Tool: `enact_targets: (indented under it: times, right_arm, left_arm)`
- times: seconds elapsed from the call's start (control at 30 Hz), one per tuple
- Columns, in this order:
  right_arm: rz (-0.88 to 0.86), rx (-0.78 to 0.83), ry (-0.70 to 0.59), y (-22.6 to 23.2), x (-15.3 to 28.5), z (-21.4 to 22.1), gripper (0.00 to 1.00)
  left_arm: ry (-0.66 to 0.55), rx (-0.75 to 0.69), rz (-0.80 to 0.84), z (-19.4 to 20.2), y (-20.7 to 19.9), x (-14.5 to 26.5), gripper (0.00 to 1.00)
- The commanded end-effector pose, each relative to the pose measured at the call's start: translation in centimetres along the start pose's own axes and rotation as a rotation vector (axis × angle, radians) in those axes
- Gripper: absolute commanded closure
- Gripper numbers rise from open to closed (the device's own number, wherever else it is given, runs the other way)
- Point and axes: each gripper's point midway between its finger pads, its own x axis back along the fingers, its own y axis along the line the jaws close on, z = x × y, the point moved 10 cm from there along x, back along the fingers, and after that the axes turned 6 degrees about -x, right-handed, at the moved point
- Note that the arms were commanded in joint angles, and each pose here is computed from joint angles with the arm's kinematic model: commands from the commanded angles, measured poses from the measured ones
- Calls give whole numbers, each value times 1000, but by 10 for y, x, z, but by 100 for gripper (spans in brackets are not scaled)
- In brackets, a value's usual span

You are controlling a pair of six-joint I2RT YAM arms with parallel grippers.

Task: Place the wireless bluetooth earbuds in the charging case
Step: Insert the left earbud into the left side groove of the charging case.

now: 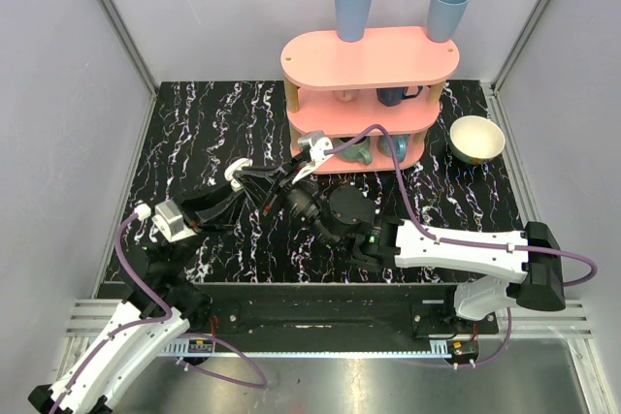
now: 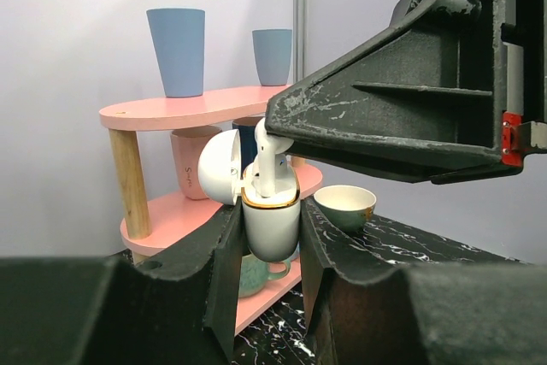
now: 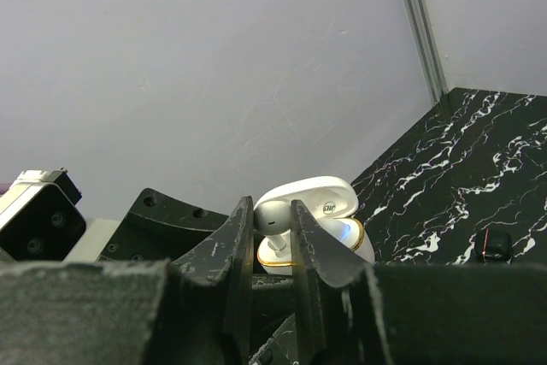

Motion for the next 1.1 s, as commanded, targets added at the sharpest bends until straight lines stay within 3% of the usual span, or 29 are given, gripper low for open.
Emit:
enact_targets:
  times: [0.0,1.07]
  right_arm:
    - [-5,-5,-19,7,4,-10,92]
    - [58,34,15,4,-3,-8,89]
  left_arm:
    - [-127,-11,-41,-23,3,-3,100]
    - [-133,-24,-8,-24,1,-3,100]
